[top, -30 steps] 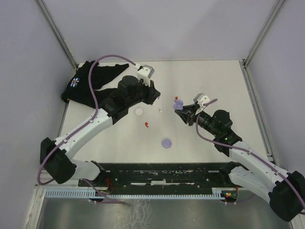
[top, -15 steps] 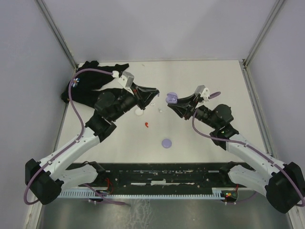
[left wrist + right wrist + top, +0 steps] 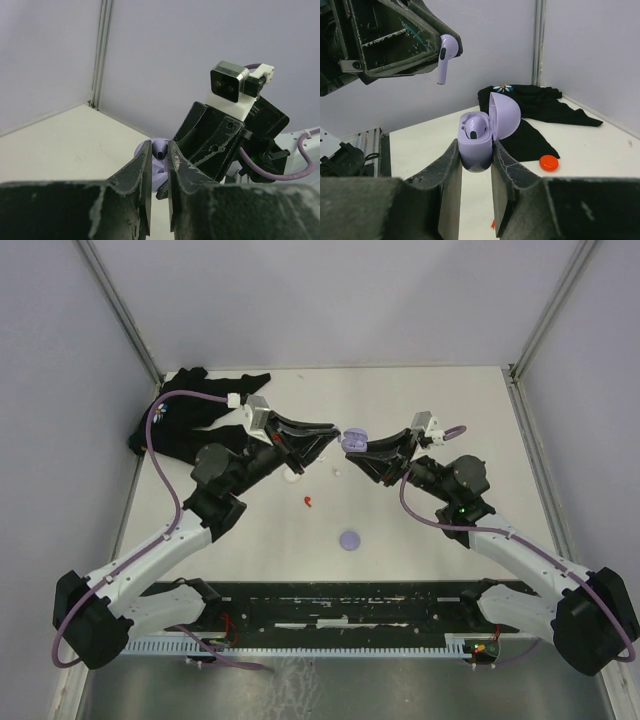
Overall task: Insert the wireless bluetooth earbuds into the charging case
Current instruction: Place the earbud in the charging case.
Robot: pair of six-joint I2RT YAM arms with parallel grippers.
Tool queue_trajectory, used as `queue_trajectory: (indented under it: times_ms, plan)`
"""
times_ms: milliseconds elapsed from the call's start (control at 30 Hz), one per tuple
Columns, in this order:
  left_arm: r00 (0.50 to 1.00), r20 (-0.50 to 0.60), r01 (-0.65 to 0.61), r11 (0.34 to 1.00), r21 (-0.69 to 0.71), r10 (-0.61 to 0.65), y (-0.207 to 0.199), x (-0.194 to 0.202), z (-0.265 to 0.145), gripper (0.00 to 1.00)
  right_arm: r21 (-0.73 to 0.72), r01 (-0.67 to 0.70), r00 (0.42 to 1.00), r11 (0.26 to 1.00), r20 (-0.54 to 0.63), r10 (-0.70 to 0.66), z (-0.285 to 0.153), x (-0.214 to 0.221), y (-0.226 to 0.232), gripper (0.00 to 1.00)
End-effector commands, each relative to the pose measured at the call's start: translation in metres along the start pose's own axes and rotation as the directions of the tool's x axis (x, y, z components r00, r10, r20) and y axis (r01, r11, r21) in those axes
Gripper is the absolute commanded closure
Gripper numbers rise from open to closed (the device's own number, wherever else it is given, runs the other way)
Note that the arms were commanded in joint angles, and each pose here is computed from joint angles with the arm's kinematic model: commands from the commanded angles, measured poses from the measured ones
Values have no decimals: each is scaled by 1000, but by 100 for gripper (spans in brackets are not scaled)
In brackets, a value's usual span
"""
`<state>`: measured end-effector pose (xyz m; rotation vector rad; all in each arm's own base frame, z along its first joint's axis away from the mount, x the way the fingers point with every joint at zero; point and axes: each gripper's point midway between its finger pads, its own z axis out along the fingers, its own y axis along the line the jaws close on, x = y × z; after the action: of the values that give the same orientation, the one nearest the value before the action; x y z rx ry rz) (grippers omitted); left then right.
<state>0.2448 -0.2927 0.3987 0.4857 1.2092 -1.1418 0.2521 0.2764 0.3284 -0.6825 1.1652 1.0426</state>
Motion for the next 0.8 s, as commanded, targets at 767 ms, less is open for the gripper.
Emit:
queue_trajectory:
  times_ms: [767]
  plan:
    - [999, 29, 27, 994, 102, -30, -17, 6, 7, 90, -98, 38, 990, 994, 135, -25, 12, -49, 21, 96]
